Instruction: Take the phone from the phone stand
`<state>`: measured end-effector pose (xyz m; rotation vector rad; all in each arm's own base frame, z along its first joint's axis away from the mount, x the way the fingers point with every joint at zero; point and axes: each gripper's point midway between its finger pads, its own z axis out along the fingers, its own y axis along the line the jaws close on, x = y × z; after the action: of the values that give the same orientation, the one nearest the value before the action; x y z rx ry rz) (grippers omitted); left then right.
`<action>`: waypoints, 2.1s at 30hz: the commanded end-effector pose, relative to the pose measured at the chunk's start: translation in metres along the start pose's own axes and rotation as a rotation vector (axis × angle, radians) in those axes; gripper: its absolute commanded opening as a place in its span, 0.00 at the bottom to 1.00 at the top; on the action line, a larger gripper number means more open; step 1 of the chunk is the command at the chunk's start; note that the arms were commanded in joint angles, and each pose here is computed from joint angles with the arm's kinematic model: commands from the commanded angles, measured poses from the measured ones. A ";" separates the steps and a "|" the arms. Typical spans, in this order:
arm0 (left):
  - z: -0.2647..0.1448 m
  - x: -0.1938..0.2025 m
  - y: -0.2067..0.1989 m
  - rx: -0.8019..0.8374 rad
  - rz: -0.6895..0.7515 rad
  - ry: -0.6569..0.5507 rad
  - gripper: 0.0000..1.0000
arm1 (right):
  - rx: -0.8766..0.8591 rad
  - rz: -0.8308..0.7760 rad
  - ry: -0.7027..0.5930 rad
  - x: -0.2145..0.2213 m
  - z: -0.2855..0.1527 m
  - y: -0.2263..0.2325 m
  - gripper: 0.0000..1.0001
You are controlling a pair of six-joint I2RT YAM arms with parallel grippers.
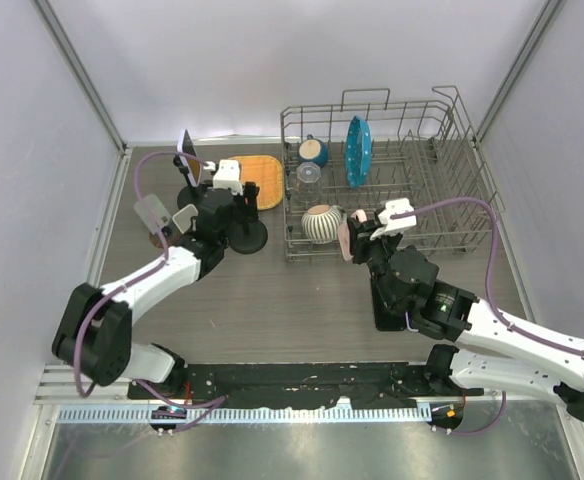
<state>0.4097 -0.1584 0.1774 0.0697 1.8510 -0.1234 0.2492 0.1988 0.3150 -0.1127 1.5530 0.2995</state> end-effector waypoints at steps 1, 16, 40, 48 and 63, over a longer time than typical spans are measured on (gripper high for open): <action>-0.040 -0.059 0.000 0.016 -0.050 -0.146 0.77 | 0.030 0.095 -0.028 -0.031 0.000 0.001 0.01; -0.160 -0.049 -0.100 0.345 0.095 -0.260 0.95 | 0.096 0.225 0.166 -0.004 0.001 0.011 0.01; -0.200 -0.030 -0.231 0.471 0.241 -0.436 0.86 | 0.054 0.426 0.222 0.017 -0.005 0.027 0.01; -0.191 -0.028 -0.238 0.405 0.232 -0.445 0.78 | 0.063 0.479 0.225 0.025 -0.006 0.027 0.01; -0.189 -0.003 -0.242 0.274 0.351 -0.459 0.60 | 0.079 0.565 0.207 0.025 -0.009 0.023 0.01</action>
<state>0.1993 -0.3822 0.2204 0.6521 1.3514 -0.1467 0.2304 0.2234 0.2554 0.2410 1.9050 0.5547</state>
